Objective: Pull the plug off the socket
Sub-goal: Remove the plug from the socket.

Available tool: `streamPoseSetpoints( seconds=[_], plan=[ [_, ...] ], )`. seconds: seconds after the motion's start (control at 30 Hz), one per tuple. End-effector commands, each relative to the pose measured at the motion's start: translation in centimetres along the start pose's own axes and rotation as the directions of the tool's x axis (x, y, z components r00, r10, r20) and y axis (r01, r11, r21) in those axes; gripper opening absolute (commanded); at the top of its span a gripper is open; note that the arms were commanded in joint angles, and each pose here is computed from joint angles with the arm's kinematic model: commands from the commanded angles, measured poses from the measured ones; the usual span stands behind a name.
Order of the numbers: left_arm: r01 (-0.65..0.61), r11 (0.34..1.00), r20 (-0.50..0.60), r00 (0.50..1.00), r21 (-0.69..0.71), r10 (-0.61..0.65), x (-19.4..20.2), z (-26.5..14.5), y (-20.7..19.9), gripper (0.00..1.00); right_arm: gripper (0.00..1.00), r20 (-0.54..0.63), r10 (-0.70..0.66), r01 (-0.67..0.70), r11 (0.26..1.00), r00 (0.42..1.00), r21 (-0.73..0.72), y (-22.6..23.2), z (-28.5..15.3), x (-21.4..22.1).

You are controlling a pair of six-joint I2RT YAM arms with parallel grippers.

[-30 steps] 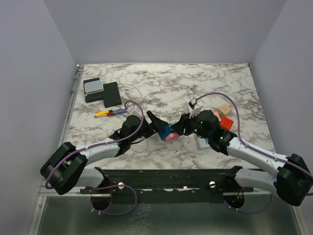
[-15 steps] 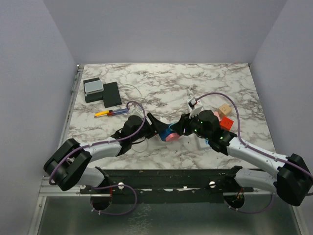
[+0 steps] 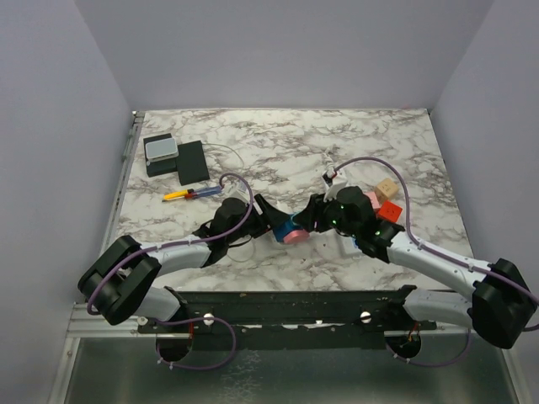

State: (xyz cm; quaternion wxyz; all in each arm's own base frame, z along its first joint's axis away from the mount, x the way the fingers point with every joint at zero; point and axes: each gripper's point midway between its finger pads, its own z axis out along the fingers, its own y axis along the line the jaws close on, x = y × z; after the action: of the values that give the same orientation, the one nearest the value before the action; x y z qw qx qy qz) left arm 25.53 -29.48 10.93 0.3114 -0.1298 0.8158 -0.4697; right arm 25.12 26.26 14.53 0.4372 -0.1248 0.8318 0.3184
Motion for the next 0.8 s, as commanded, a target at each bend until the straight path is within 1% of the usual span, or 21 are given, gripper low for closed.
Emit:
streamPoseSetpoints(
  seconds=[0.0, 0.1, 0.17, 0.43, 0.5, 0.63, 0.77],
  plan=[
    [-0.085, 0.996, 0.004, 0.996, 0.010, 0.085, 0.0, 0.1, 0.2, 0.00, 0.00, -0.013, 0.046, -0.046, 0.998, 0.999, 0.039, 0.4, 0.6, -1.3],
    [-0.143, 0.990, 0.006, 0.990, 0.017, 0.143, -0.1, 0.0, 0.2, 0.00, 0.00, -0.069, 0.060, -0.056, 0.997, 0.996, 0.053, 0.4, 1.0, -0.7],
    [-0.161, 0.987, 0.017, 0.987, 0.014, 0.161, -0.3, -0.1, 0.3, 0.00, 0.00, -0.081, 0.068, -0.064, 0.996, 0.994, 0.055, 0.4, 1.3, -0.7],
    [-0.144, 0.989, 0.038, 0.989, -0.018, 0.145, -0.5, -0.3, 1.1, 0.00, 0.00, -0.061, 0.085, -0.084, 0.996, 0.994, 0.022, 1.3, 1.7, -1.5],
    [-0.142, 0.989, 0.043, 0.989, -0.045, 0.144, -0.6, -0.3, 1.7, 0.00, 0.00, -0.023, 0.089, -0.089, 0.996, 0.996, -0.005, 2.0, 1.7, -2.2],
    [-0.142, 0.986, 0.044, 0.988, -0.083, 0.146, -0.8, -0.2, 2.4, 0.00, 0.00, -0.023, 0.034, -0.033, 0.999, 0.999, 0.040, 3.4, 2.2, -1.4],
    [-0.139, 0.987, 0.045, 0.989, -0.085, 0.143, -0.8, -0.1, 2.3, 0.00, 0.00, -0.047, 0.000, 0.001, 0.999, 0.999, 0.036, 5.9, 3.4, 0.3]
  ],
)
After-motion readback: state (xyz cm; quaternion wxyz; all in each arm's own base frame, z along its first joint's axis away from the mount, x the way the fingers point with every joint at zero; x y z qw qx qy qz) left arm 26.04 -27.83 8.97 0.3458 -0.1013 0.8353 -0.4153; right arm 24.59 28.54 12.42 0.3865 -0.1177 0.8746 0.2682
